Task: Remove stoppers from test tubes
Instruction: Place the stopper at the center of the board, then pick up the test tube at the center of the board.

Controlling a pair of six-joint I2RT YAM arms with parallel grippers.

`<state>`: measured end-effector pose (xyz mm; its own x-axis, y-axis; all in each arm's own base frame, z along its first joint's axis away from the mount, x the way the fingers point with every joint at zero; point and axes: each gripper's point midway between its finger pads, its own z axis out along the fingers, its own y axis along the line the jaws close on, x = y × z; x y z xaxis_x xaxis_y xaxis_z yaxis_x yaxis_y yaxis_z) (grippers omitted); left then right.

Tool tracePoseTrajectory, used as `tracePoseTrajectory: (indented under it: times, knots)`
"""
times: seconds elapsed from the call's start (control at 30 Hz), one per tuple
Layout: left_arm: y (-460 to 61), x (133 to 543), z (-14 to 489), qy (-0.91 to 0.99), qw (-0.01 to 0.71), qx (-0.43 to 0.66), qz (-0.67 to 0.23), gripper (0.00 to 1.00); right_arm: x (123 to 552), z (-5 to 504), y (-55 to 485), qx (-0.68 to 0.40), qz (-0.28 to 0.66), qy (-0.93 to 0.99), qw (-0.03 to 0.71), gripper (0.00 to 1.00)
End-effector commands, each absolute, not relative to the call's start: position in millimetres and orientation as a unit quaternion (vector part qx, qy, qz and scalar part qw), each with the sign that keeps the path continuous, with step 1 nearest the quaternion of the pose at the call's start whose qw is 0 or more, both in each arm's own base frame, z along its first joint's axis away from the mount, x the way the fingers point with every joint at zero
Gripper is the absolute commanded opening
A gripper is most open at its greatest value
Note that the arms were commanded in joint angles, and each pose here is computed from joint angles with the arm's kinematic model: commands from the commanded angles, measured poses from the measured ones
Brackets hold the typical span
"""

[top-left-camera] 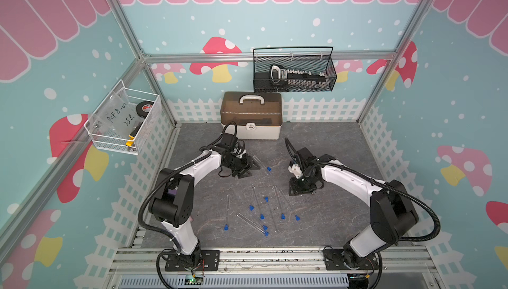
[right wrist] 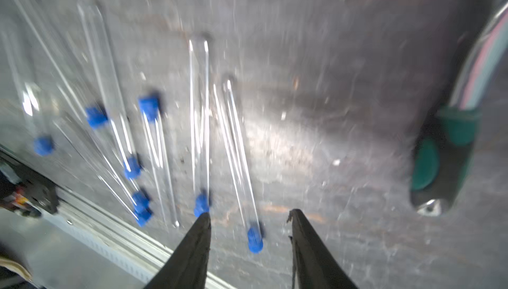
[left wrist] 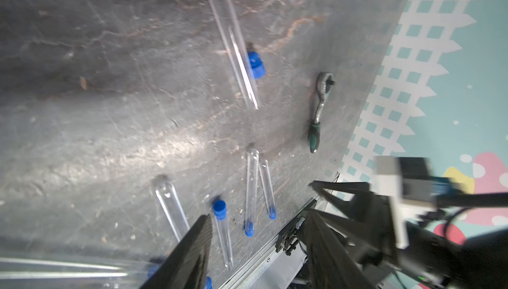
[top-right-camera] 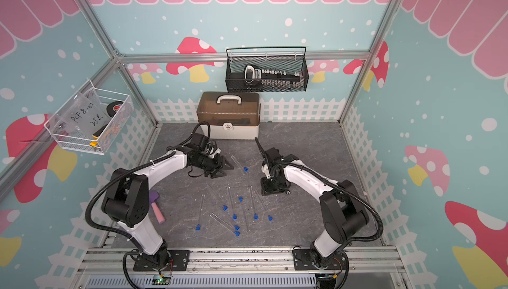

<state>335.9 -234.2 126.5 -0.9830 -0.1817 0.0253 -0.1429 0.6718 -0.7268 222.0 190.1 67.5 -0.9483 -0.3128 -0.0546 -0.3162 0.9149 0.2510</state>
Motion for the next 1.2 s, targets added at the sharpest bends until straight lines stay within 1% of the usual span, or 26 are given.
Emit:
tracePoseTrajectory:
  times: [0.0, 0.03, 0.1, 0.27, 0.47, 0.57, 0.63, 0.87, 1.07, 1.17]
  knots:
    - [-232.9, 319.1, 128.3, 0.926, 0.043, -0.071, -0.369, 0.66, 198.1, 58.8, 160.3, -0.173, 0.071, 0.982, -0.007, 0.47]
    - [-234.3, 314.9, 129.8, 0.926, 0.044, -0.069, -0.369, 0.69, 195.6, 58.4, 159.0, -0.174, 0.069, 0.982, -0.004, 0.47]
    - [-237.6, 308.6, 131.1, 0.926, 0.042, -0.063, -0.37, 0.72, 192.3, 57.3, 161.7, -0.179, 0.073, 0.981, 0.002, 0.47]
    - [-234.9, 299.9, 128.2, 0.928, 0.038, -0.068, -0.364, 0.72, 185.8, 50.4, 184.7, -0.199, 0.09, 0.976, 0.004, 0.47]
    - [-230.3, 291.3, 128.7, 0.929, 0.039, -0.07, -0.361, 0.72, 196.5, 37.1, 192.9, -0.214, 0.061, 0.975, 0.009, 0.47]
    - [-230.0, 287.8, 128.1, 0.928, 0.035, -0.07, -0.363, 0.71, 205.1, 32.0, 196.5, -0.216, 0.055, 0.975, 0.016, 0.44]
    - [-229.3, 286.6, 127.9, 0.929, 0.034, -0.071, -0.363, 0.71, 209.1, 29.2, 197.2, -0.214, 0.049, 0.975, 0.017, 0.4]
    - [-228.5, 284.1, 128.4, 0.929, 0.031, -0.071, -0.362, 0.71, 212.6, 18.8, 198.6, -0.208, 0.043, 0.977, 0.028, 0.4]
    - [-225.9, 280.3, 125.6, 0.93, 0.029, -0.078, -0.358, 0.71, 214.1, 12.4, 190.0, -0.209, 0.016, 0.977, 0.035, 0.29]
    - [-223.9, 279.0, 124.6, 0.931, 0.03, -0.082, -0.355, 0.71, 214.9, 12.5, 184.6, -0.214, -0.005, 0.976, 0.044, 0.28]
